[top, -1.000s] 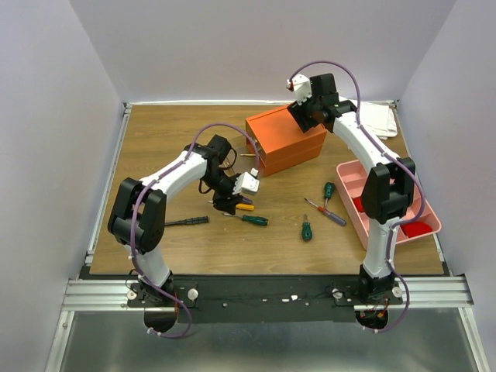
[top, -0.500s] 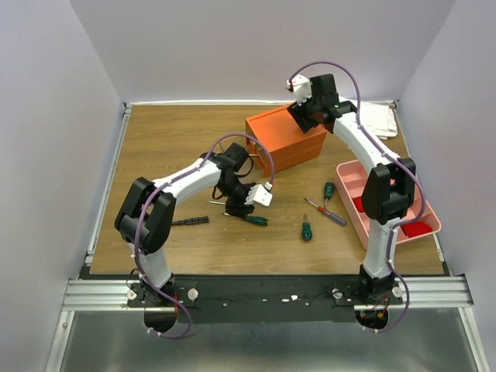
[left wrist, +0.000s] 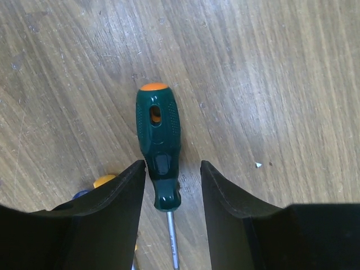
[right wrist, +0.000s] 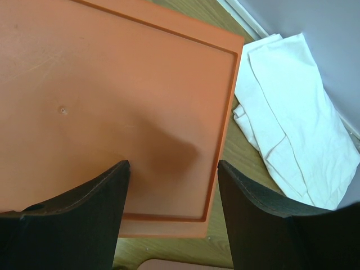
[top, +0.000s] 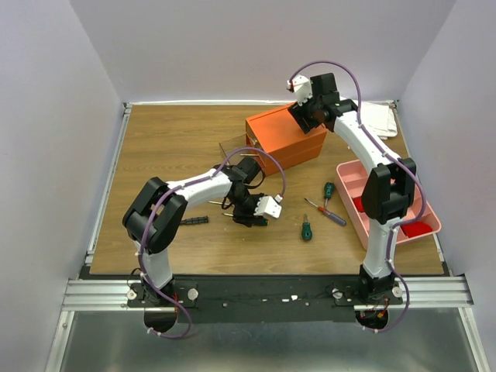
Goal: Sort the tools into containers
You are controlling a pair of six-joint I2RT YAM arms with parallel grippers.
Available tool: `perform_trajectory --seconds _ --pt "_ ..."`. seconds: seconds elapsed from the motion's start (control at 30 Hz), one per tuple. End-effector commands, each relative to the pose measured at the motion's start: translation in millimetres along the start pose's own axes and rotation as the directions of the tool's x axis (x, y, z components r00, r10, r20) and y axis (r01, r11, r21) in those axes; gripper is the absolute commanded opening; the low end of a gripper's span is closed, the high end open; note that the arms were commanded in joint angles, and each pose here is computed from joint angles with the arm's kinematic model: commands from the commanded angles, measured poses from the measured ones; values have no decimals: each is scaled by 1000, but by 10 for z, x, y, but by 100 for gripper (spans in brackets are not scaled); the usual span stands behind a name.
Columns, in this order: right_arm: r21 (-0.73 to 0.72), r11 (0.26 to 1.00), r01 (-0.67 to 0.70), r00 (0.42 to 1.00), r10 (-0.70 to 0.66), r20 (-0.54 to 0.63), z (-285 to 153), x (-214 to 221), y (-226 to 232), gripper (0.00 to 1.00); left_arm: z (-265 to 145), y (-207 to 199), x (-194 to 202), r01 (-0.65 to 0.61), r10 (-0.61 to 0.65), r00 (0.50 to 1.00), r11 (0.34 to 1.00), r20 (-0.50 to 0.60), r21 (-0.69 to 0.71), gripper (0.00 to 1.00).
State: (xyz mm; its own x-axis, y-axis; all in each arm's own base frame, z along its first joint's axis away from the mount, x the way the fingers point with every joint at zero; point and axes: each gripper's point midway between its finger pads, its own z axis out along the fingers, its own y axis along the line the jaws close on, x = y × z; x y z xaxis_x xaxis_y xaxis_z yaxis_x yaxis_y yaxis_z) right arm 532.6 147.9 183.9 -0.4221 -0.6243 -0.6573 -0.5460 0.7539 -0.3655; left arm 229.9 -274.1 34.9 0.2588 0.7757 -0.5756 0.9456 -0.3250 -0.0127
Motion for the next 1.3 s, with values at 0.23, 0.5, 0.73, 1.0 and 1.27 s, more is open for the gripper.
perform_trajectory --seconds 0.23,0.5,0.73,1.0,1.27 --pt "-67 998 -7 995 1 -95 90 208 181 72 253 94 172 56 -53 982 998 -179 10 40" --pt "-76 997 -8 994 0 -106 10 271 217 72 -416 20 -44 51 -48 998 997 -43 62 3" --pt "-83 996 -23 994 14 -107 -23 279 241 72 -1526 445 -812 124 -87 965 983 249 -134 3" --pt "-85 996 -23 993 13 -119 -5 320 263 72 -2197 1467 -674 565 -323 772 743 547 -359 1" --pt "-83 997 -7 989 -6 -149 66 444 281 72 -2582 2046 -277 945 -441 123 325 889 30 0"
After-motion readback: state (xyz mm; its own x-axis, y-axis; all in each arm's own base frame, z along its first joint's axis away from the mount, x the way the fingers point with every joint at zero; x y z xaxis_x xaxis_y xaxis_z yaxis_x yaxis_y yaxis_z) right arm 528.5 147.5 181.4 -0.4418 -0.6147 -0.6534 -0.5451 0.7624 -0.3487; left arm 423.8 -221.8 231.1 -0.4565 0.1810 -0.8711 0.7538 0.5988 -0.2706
